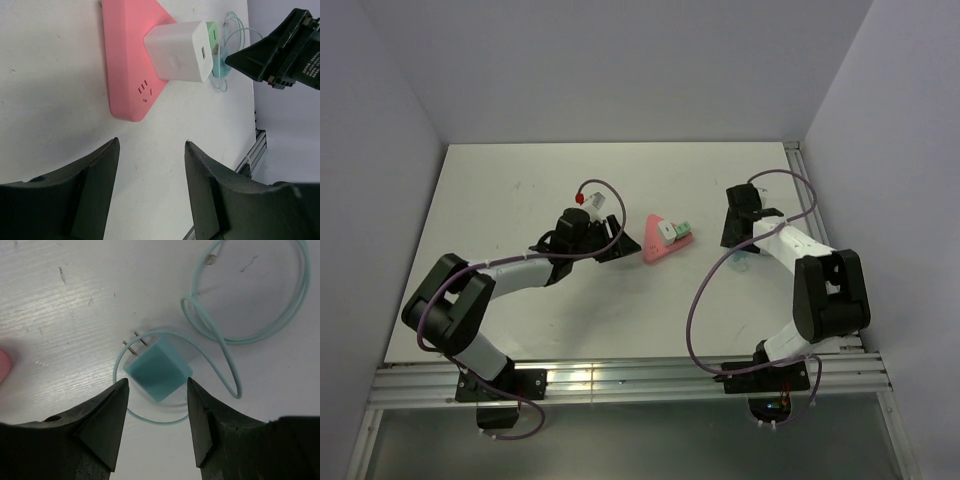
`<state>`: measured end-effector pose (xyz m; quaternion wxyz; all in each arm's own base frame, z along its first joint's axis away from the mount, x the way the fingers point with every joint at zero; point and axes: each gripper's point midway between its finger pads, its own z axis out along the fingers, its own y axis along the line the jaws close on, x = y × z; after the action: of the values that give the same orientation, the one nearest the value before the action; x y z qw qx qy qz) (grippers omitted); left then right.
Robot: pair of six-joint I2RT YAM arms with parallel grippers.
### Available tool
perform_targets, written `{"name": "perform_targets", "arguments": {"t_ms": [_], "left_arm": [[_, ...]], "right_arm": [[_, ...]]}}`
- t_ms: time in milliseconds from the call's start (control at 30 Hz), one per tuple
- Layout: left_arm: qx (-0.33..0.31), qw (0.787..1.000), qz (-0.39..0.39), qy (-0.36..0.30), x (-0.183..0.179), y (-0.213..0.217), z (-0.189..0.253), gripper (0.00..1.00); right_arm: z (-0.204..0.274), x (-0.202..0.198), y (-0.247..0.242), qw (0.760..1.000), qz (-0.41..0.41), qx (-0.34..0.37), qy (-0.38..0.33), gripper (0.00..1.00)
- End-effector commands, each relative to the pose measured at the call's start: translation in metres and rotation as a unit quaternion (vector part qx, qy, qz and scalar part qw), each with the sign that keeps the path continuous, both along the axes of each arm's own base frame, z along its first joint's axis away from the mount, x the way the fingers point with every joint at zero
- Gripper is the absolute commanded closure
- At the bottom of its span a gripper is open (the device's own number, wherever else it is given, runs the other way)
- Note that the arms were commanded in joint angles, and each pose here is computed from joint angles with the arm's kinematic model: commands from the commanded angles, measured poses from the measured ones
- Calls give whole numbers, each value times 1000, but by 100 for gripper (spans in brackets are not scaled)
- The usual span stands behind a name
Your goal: Insert the plug
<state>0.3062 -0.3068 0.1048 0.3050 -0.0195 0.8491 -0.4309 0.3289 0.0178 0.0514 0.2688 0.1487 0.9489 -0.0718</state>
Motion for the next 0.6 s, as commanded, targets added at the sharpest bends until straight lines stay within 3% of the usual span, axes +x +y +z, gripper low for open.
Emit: {"name": "perform_targets", "arguments": {"t_ms": [0, 267, 567], "left_arm": [[-23, 999, -21, -39, -3, -5, 20, 40], [-49, 997, -41, -36, -12, -8, 20, 40], [-61, 996, -56, -35, -19, -10, 23, 40]], "right_arm": [[5, 8, -12, 999, 13, -42, 4, 43], [-5, 2, -16, 997, 25, -58, 36, 35], [-11, 21, -6, 995, 64, -48, 52, 32]]}}
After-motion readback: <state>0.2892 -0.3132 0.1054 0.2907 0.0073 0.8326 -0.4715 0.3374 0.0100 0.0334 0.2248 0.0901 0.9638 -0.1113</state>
